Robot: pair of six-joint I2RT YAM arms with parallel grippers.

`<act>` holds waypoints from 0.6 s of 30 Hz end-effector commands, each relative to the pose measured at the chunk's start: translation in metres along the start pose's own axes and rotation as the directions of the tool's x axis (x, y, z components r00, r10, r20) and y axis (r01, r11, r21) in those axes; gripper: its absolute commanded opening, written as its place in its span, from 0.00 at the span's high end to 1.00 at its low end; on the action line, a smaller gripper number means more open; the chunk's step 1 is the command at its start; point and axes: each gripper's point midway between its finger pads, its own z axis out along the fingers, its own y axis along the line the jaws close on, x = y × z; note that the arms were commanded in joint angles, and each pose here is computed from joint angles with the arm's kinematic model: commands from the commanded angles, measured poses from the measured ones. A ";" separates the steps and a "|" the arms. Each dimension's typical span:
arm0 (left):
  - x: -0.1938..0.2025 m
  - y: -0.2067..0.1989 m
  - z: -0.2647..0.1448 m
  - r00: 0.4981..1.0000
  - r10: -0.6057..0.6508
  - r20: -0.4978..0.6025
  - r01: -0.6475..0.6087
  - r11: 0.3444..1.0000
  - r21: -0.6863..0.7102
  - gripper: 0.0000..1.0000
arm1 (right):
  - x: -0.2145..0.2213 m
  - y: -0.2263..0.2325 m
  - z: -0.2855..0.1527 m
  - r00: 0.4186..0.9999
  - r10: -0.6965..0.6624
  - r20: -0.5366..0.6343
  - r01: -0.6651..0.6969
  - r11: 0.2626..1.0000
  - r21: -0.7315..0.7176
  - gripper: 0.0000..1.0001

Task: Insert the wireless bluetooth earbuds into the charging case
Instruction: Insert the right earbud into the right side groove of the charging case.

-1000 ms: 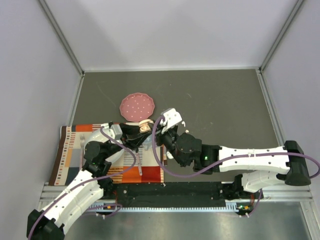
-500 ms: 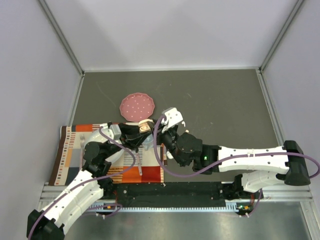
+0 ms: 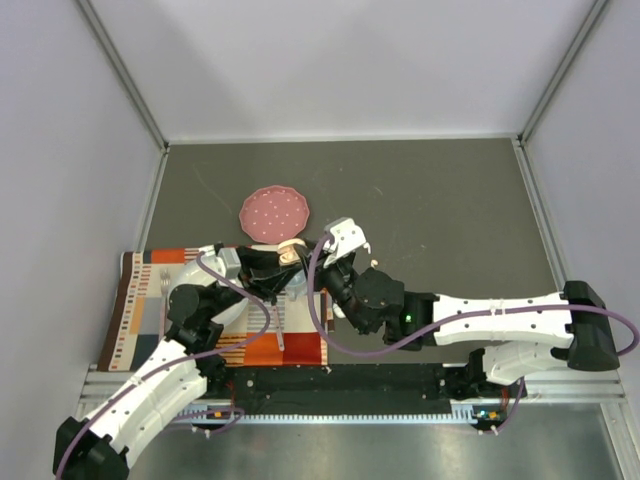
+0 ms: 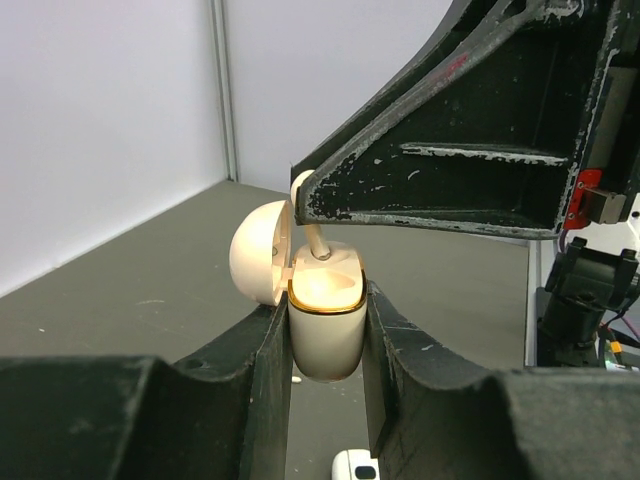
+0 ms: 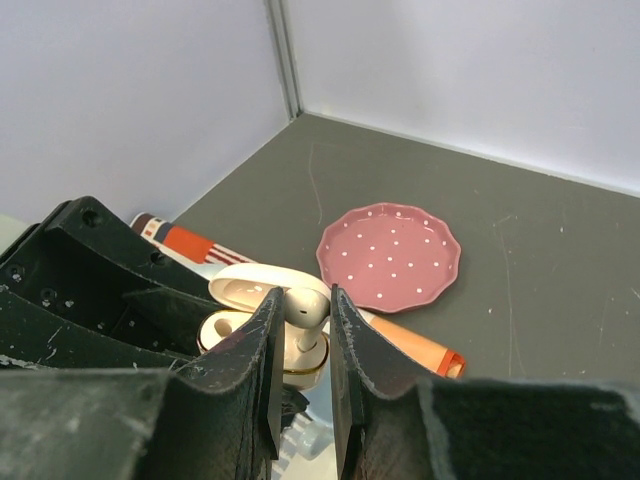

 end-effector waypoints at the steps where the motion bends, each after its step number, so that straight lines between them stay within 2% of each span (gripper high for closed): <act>1: -0.025 -0.007 0.002 0.995 0.023 0.100 -0.025 0.999 0.023 1.00 | 0.006 0.002 -0.003 1.000 0.005 0.000 -0.005 1.000 -0.002 1.00; 8: -0.026 -0.004 0.002 0.994 0.026 0.103 -0.027 1.000 0.003 1.00 | 0.010 0.003 -0.003 0.999 -0.034 -0.002 0.034 0.999 -0.022 1.00; 18: -0.025 0.000 0.002 0.995 0.034 0.093 -0.033 0.999 -0.017 1.00 | 0.015 -0.001 -0.002 0.984 -0.175 -0.010 0.175 0.984 -0.028 1.00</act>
